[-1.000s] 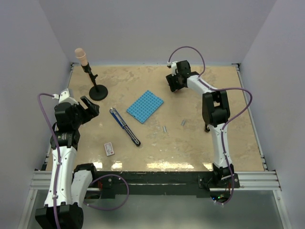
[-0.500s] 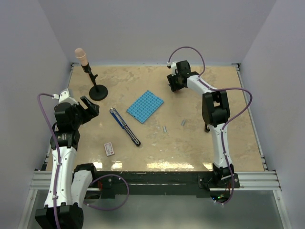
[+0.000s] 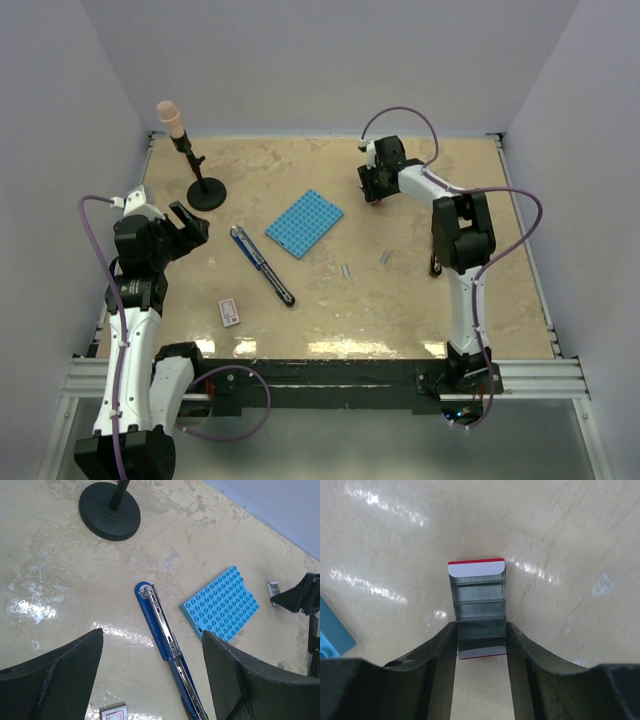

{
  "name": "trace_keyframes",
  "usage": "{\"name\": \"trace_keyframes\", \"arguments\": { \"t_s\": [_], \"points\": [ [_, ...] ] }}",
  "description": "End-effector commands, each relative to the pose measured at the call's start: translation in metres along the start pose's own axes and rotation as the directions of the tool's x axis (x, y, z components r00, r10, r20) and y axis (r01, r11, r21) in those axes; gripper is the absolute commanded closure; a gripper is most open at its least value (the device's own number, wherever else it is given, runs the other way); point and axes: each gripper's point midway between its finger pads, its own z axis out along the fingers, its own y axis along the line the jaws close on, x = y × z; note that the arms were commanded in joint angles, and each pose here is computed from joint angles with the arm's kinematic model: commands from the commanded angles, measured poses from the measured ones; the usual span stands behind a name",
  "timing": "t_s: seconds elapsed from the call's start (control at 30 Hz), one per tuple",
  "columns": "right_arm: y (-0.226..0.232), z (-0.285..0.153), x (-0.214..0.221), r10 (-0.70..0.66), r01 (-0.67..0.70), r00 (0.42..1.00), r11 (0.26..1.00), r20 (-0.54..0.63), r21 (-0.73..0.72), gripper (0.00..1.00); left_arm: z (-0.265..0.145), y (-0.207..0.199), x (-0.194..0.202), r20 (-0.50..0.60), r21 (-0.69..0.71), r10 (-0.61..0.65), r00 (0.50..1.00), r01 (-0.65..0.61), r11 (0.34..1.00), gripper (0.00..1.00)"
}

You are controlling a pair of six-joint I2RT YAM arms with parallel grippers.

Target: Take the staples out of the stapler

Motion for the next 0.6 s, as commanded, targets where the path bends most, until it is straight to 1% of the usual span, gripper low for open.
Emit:
{"name": "trace_keyframes", "arguments": {
  "t_s": [0.0, 0.03, 0.07, 0.13, 0.2, 0.23, 0.3, 0.33, 0.43, 0.47, 0.5, 0.57],
  "points": [
    [0.008, -0.041, -0.005, 0.056, -0.057, 0.998, 0.998, 0.043, 0.02, 0.58, -0.002, -0.007, -0.011, 0.038, 0.039, 0.023, 0.999, -0.024, 0.999, 0.16],
    [0.012, -0.042, 0.007, 0.055, -0.055, 0.998, 0.998, 0.02, 0.016, 0.58, -0.002, -0.008, -0.011, 0.039, 0.039, 0.023, 0.999, -0.025, 0.999, 0.16],
    [0.018, -0.045, 0.009, 0.047, -0.047, 0.999, 0.999, 0.022, 0.01, 0.58, -0.002, -0.008, -0.012, 0.042, 0.041, 0.025, 0.999, -0.027, 0.999, 0.16],
    [0.027, -0.059, 0.014, 0.071, -0.071, 0.997, 0.997, 0.034, 0.0, 0.58, -0.002, -0.008, -0.012, 0.042, 0.044, 0.024, 0.999, -0.026, 0.999, 0.16],
    [0.041, -0.066, 0.024, 0.047, -0.047, 0.999, 0.999, 0.028, 0.0, 0.59, -0.003, -0.009, -0.011, 0.041, 0.049, 0.024, 0.999, -0.026, 0.998, 0.15],
    [0.051, -0.077, 0.019, 0.025, -0.025, 0.998, 1.0, 0.051, -0.004, 0.59, -0.002, -0.008, -0.01, 0.039, 0.046, 0.024, 0.999, -0.025, 0.999, 0.16],
    [0.061, -0.082, 0.026, 0.009, -0.008, 0.999, 1.0, 0.041, -0.005, 0.59, -0.003, -0.01, -0.011, 0.041, 0.052, 0.024, 0.999, -0.026, 0.998, 0.16],
    [0.072, -0.091, 0.022, -0.005, 0.006, 0.998, 1.0, 0.059, -0.014, 0.59, -0.002, -0.01, -0.01, 0.037, 0.054, 0.024, 0.999, -0.026, 0.998, 0.16],
    [0.095, -0.103, 0.027, -0.04, 0.042, 0.997, 0.998, 0.061, -0.038, 0.59, -0.002, -0.01, -0.01, 0.038, 0.056, 0.024, 0.999, -0.026, 0.998, 0.16],
    [0.101, -0.112, 0.023, -0.042, 0.046, 0.995, 0.998, 0.085, -0.053, 0.59, -0.002, -0.01, -0.01, 0.036, 0.057, 0.022, 0.999, -0.024, 0.998, 0.15],
    [0.108, -0.115, 0.028, -0.048, 0.053, 0.996, 0.996, 0.081, -0.067, 0.58, -0.002, -0.011, -0.01, 0.036, 0.06, 0.023, 0.999, -0.025, 0.998, 0.15],
    [0.133, -0.128, 0.025, -0.07, 0.084, 0.99, 0.99, 0.12, -0.117, 0.59, -0.002, -0.01, -0.009, 0.032, 0.058, 0.022, 0.999, -0.024, 0.998, 0.16]
  ]
}}
